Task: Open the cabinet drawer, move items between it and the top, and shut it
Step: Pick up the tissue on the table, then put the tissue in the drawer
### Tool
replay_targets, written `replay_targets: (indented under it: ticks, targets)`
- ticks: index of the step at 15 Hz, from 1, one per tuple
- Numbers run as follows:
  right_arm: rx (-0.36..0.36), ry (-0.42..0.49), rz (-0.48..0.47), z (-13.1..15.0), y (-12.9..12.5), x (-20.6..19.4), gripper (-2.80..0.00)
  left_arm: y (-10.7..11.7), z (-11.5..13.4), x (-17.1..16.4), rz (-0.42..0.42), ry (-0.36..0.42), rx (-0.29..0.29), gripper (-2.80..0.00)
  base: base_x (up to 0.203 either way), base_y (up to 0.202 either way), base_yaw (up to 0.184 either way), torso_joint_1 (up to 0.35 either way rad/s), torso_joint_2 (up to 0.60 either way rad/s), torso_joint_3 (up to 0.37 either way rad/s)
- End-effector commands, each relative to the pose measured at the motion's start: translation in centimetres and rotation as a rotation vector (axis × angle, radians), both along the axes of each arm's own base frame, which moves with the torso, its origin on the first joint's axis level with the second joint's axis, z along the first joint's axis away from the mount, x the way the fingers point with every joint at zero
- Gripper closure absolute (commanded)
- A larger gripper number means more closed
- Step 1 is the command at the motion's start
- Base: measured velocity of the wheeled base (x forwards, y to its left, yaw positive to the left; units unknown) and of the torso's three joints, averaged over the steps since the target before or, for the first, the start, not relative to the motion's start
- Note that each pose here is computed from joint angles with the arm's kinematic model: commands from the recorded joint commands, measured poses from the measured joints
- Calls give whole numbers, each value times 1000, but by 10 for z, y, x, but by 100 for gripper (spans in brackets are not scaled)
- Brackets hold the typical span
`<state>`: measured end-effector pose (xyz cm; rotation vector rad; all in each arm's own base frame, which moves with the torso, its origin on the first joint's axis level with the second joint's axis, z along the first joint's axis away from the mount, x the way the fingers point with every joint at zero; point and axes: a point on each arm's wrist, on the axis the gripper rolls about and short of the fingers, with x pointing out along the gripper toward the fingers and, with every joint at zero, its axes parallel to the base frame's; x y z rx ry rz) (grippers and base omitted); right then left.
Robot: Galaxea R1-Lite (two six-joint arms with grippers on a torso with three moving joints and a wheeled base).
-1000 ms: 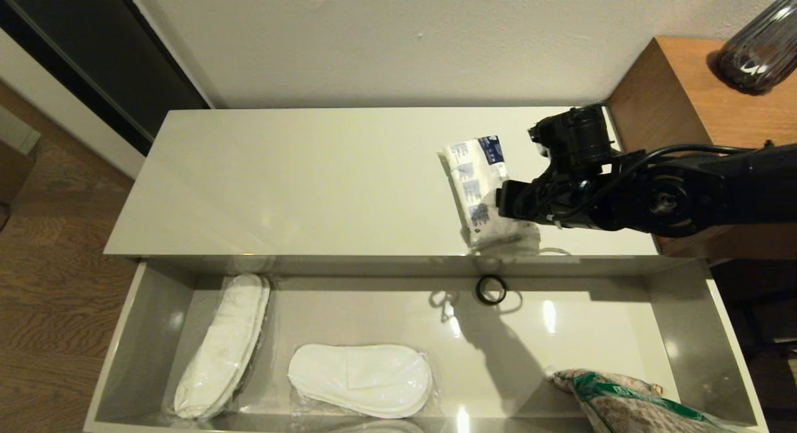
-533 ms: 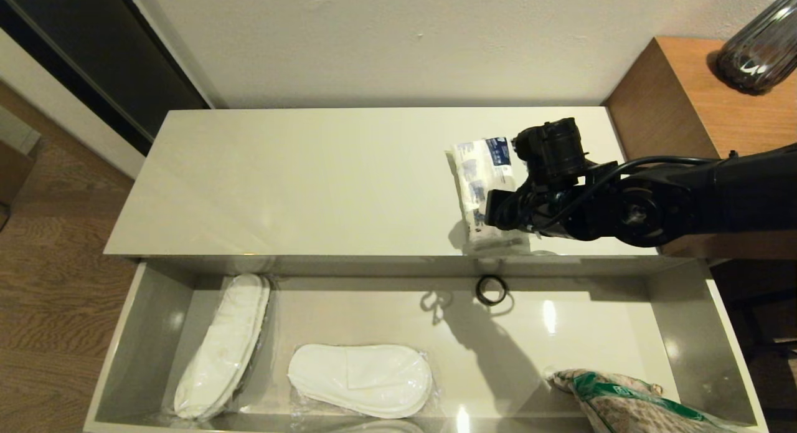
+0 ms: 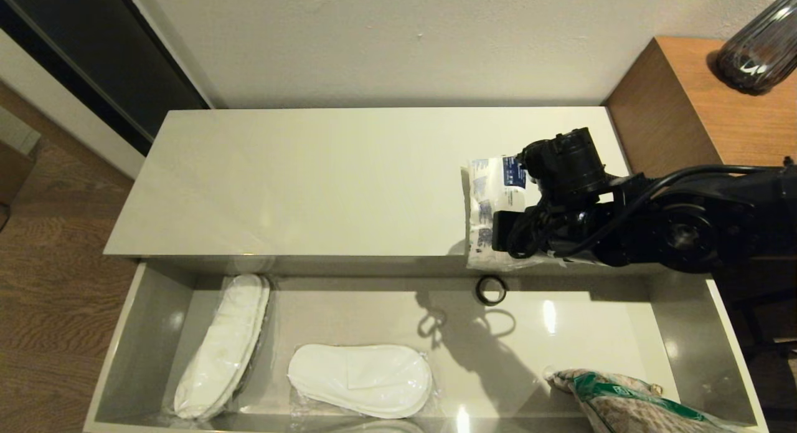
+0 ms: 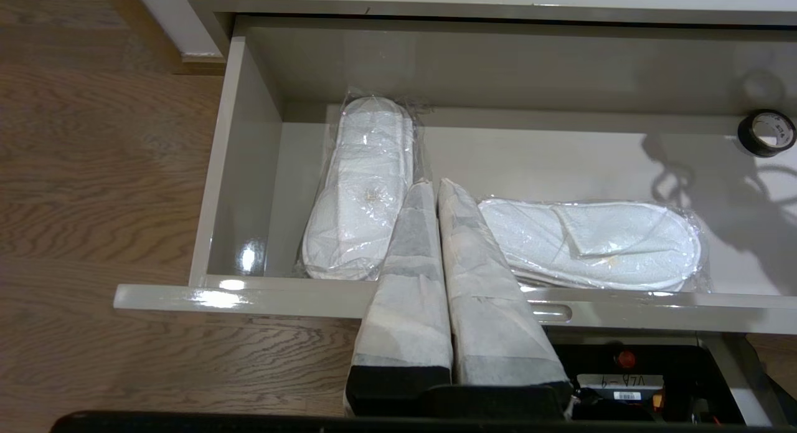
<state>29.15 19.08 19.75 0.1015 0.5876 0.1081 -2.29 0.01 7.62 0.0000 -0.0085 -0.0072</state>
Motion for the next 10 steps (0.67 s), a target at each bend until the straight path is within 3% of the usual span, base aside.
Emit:
replay_targets:
  ticks: [1, 5, 10]
  targets:
    - [2, 4, 26, 4, -5, -24, 0, 0, 0, 0, 1, 1, 0, 0, 0, 0, 0, 0, 0, 0]
    - [-48, 72, 155, -13, 7, -69, 0, 0, 0, 0, 1, 1, 0, 0, 0, 0, 0, 0, 0, 0]
    - [-104, 131, 324, -35, 47, -99, 0, 0, 0, 0, 1, 1, 0, 0, 0, 0, 0, 0, 0, 0]
